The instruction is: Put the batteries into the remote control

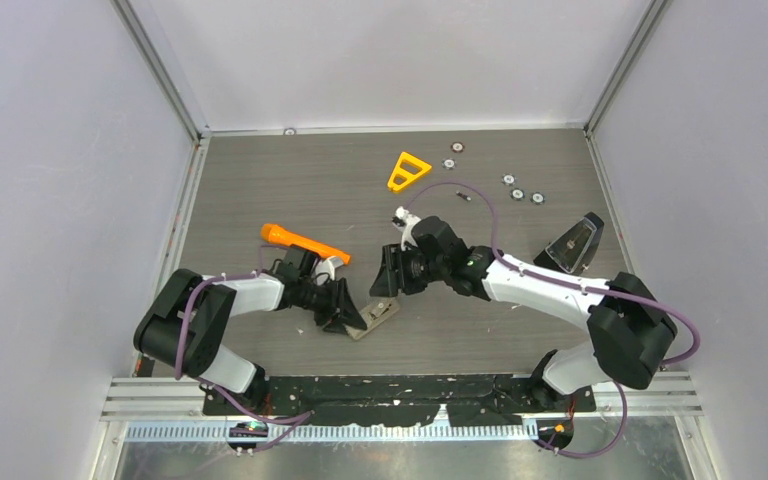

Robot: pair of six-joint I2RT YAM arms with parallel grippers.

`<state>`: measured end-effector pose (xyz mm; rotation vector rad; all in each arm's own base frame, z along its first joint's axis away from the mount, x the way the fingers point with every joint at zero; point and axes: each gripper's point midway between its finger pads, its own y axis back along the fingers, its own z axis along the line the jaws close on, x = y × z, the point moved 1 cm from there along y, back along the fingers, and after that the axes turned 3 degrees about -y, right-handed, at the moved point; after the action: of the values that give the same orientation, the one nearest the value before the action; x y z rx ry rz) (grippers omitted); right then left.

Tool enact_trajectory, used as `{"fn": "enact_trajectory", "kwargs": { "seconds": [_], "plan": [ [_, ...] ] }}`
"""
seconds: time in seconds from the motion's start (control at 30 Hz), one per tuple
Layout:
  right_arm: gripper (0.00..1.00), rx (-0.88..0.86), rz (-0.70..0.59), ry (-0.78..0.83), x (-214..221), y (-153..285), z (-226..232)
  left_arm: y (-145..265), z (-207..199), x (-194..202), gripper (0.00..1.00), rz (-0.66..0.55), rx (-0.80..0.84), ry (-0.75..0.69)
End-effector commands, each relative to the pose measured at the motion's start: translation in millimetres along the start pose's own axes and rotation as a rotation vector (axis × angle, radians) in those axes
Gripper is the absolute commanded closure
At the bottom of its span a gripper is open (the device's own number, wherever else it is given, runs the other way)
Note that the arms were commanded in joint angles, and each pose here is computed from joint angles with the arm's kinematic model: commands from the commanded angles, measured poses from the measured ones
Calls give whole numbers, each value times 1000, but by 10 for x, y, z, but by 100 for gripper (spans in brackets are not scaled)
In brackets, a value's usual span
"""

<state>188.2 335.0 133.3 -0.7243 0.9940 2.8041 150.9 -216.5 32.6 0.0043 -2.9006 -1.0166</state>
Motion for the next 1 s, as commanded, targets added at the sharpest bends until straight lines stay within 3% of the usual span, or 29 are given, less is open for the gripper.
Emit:
{"fn": "enact_trajectory", "kwargs": {
  "seconds": [0.0, 0.2, 0.5, 0.67, 0.97],
  "plan": [
    [44, 174, -148, 30, -400, 39, -189, -22, 229, -92, 100, -57, -122, 38],
    [41, 276, -186, 37, -477, 74, -352, 10, 173, -115, 100, -52, -117, 2],
    [30, 374, -35, 98, -171, -123, -531, 117, 80, -228, 100, -111, -146, -68],
    [29, 528, -77, 62, -200, -171, -783, 339, -122, -405, 100, -194, -226, -233],
    [30, 681, -188, -29, -136, 202, -1079, 670, -359, -689, 100, -354, -497, -546]
  ]
}}
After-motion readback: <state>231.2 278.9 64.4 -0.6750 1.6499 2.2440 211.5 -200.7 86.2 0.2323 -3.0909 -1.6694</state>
